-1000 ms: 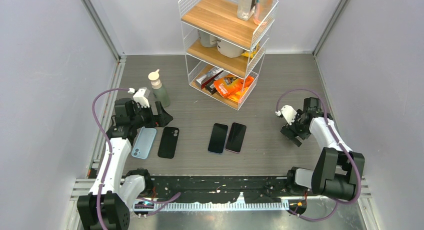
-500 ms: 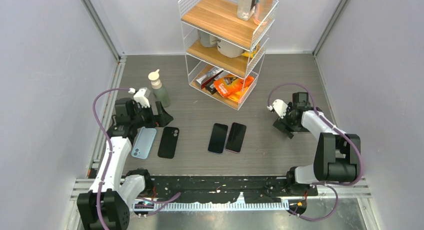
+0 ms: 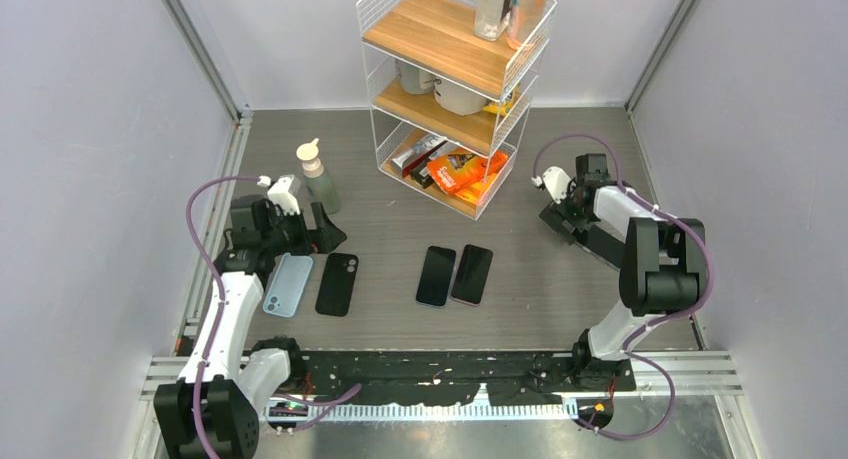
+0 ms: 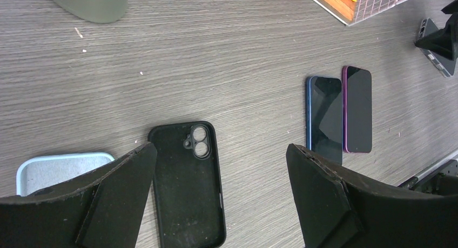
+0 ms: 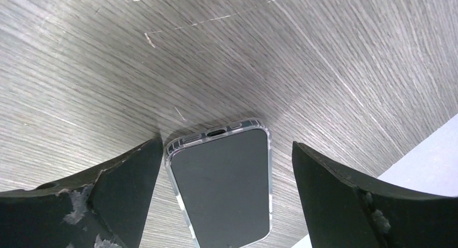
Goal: Take the phone out of the phone case
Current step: Move the phone to the center of the board, then pick up the phone at the center of the board.
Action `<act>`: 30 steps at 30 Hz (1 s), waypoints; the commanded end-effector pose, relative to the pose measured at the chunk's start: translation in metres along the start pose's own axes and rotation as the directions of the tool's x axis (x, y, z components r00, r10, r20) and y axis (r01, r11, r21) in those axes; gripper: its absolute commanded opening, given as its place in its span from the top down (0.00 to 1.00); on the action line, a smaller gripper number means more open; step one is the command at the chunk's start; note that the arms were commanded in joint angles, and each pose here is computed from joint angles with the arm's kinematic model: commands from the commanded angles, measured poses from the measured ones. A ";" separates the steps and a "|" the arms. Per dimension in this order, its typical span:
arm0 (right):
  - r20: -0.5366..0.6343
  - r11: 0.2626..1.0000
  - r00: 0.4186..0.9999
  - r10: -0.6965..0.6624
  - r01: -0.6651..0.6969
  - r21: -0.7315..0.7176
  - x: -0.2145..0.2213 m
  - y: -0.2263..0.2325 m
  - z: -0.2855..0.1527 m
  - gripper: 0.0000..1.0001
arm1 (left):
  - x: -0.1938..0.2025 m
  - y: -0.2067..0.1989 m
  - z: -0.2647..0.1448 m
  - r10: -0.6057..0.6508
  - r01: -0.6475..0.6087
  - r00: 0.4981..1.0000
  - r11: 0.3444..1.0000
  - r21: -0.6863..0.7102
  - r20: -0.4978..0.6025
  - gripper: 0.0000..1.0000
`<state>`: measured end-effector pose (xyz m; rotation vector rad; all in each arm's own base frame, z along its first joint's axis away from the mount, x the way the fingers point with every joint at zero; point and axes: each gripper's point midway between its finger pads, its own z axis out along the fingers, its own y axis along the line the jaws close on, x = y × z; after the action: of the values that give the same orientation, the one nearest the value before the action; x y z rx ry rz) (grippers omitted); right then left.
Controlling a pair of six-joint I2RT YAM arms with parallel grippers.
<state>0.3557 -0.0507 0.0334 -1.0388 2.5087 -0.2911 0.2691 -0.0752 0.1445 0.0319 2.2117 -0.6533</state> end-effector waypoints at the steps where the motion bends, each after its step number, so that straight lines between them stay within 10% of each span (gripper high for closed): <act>1: 0.040 0.999 0.999 0.029 -0.028 -0.026 -0.008 -0.011 -0.005 0.05 | -0.022 -0.005 -0.004 0.047 -0.048 0.997 0.999 0.012 0.066 0.06; 30: -0.051 0.949 0.996 0.075 -0.087 -0.302 0.108 -0.018 0.008 0.05 | -0.021 0.000 -0.002 0.048 -0.048 0.999 0.999 -0.007 0.026 0.06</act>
<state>0.3174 -0.1201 0.0158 -0.9646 2.6266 0.1271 0.2699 -0.0739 0.1398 0.0375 2.2309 -0.6456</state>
